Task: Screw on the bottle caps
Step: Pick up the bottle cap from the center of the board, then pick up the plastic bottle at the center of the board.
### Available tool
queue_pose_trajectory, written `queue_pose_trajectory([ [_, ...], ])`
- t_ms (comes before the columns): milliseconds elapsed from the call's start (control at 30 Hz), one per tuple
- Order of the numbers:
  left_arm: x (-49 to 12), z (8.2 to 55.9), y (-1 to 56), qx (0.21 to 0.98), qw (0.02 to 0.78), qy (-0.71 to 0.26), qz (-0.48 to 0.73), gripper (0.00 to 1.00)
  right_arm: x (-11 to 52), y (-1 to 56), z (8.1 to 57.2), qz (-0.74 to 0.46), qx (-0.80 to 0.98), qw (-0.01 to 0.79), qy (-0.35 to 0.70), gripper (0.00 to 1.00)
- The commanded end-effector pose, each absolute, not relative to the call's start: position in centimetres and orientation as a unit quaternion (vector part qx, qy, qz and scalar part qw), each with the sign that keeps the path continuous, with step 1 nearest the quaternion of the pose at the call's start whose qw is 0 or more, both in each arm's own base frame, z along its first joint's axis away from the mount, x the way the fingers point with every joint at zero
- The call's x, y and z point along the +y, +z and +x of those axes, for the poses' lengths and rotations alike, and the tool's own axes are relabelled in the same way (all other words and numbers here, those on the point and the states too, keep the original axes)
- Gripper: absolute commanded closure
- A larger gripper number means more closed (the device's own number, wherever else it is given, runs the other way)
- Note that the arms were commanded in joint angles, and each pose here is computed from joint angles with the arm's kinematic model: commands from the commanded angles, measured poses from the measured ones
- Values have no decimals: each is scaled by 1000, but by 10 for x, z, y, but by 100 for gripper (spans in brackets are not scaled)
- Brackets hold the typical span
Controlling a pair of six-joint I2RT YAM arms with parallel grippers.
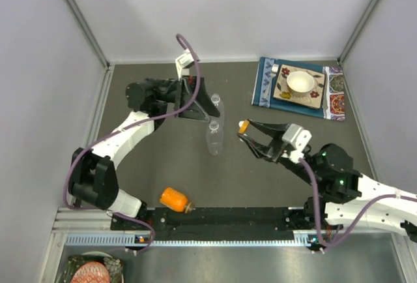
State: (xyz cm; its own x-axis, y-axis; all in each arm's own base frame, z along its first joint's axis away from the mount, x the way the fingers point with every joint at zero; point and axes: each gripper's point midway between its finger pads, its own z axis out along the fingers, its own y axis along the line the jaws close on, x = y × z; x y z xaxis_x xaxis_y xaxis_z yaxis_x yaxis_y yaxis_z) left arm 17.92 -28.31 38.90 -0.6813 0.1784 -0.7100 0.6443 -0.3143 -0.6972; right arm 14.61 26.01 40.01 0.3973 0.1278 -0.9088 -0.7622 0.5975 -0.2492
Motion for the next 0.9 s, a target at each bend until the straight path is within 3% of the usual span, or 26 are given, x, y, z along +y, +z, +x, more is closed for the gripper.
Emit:
queue_pose_trajectory([
  [0,-233,155,362,567,220,-609,510,2,236,405,144,-305,487,758,309,67],
  [200,-202,192,330,612,256,-596,452,2,229,403,142,-304,501,748,312,67],
  [400,-215,244,377,602,280,-583,468,2,230,407,142,-303,504,744,316,67],
  [467,-219,257,425,574,329,-555,504,2,230,409,142,-302,505,744,316,66],
  [500,-224,284,421,579,326,-557,499,2,231,409,142,-303,506,743,316,66],
  [600,-223,310,496,512,415,-495,566,2,232,412,142,-302,507,743,316,66],
  [767,-229,316,519,407,472,-453,637,2,233,413,144,-302,508,743,314,66],
  [867,-222,321,548,334,552,-407,647,2,237,414,145,-303,509,742,314,66],
])
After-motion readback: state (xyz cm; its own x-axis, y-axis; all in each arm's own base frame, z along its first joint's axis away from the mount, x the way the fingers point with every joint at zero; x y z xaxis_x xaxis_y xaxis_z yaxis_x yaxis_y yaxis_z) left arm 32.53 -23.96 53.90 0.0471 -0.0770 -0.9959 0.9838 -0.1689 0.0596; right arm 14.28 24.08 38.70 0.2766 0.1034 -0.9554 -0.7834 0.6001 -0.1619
